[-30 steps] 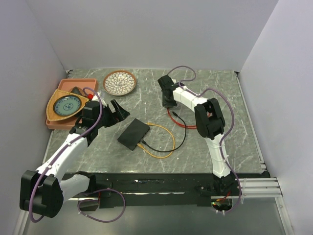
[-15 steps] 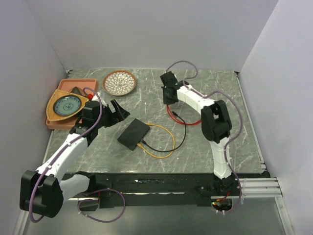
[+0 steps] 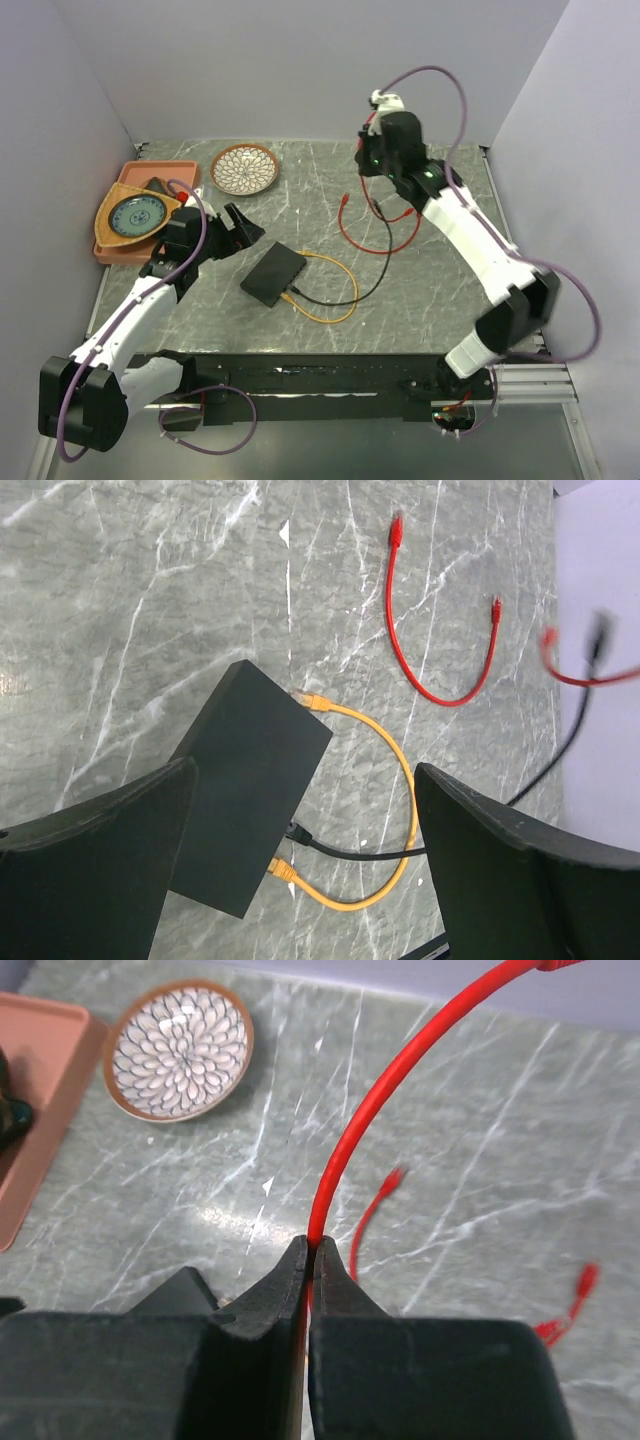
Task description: Insert the plug into the switch port
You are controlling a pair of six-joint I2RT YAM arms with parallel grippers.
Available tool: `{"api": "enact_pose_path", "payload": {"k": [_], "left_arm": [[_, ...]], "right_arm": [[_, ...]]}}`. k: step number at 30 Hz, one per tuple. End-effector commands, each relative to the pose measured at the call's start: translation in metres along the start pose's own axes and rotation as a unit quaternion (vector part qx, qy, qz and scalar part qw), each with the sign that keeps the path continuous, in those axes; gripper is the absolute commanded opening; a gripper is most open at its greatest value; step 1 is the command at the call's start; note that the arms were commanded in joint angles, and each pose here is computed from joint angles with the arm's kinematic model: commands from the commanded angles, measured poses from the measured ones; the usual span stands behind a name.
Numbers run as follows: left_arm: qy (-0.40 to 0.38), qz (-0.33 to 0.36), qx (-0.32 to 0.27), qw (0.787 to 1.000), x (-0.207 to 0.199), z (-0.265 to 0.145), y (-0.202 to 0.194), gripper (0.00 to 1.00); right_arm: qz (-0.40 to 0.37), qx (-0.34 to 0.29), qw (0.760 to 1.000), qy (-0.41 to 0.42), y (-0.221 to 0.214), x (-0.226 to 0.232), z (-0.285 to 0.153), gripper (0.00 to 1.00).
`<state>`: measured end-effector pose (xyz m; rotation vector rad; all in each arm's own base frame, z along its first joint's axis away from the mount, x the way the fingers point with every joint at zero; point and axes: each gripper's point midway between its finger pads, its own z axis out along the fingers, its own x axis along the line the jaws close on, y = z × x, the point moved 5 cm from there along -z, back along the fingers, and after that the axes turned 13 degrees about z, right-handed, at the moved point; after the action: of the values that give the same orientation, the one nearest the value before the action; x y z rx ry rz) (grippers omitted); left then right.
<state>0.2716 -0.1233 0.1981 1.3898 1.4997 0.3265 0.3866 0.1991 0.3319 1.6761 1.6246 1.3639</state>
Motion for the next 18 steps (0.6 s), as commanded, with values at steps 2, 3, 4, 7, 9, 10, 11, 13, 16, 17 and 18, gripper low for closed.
{"api": "enact_pose_path", "payload": {"k": [2, 3, 4, 7, 9, 10, 11, 13, 16, 17, 18], "left_arm": [[-0.022, 0.006, -0.017, 1.000, -0.007, -0.005, 0.005, 0.96], [-0.022, 0.005, -0.017, 1.000, -0.007, -0.005, 0.005, 0.96], [-0.027, 0.003, -0.018, 0.999, -0.008, -0.004, 0.005, 0.96], [-0.035, 0.001, -0.014, 0.999, -0.010, -0.003, 0.004, 0.96], [-0.045, 0.002, -0.013, 0.999, -0.012, -0.003, 0.004, 0.96], [-0.047, 0.001, -0.012, 0.999, -0.013, -0.002, 0.003, 0.96], [-0.049, 0.001, -0.013, 0.999, -0.013, -0.002, 0.004, 0.96], [-0.053, 0.001, -0.011, 0.999, -0.014, -0.002, 0.003, 0.96], [-0.054, -0.001, -0.011, 0.998, -0.014, -0.001, 0.002, 0.96], [-0.055, -0.002, -0.010, 0.998, -0.014, -0.001, 0.002, 0.96], [-0.057, -0.002, -0.013, 0.998, -0.014, -0.001, 0.002, 0.96]], "right_arm": [[-0.020, -0.122, 0.992, 0.037, 0.045, 0.000, -0.086, 0.00], [-0.018, -0.129, 0.991, 0.042, 0.042, -0.002, -0.092, 0.00], [-0.015, -0.141, 0.989, 0.046, 0.043, -0.003, -0.101, 0.00], [-0.009, -0.165, 0.984, 0.065, 0.041, -0.006, -0.130, 0.00], [-0.010, -0.167, 0.983, 0.077, 0.035, -0.007, -0.144, 0.00], [-0.014, -0.156, 0.985, 0.076, 0.028, -0.010, -0.146, 0.00], [-0.017, -0.149, 0.986, 0.077, 0.023, -0.011, -0.150, 0.00], [-0.032, -0.103, 0.992, 0.072, -0.001, -0.019, -0.143, 0.00], [-0.041, -0.046, 0.996, 0.058, -0.034, -0.030, -0.130, 0.00], [-0.043, -0.028, 0.997, 0.058, -0.045, -0.034, -0.128, 0.00], [-0.047, -0.005, 0.998, 0.049, -0.063, -0.041, -0.121, 0.00]]}}
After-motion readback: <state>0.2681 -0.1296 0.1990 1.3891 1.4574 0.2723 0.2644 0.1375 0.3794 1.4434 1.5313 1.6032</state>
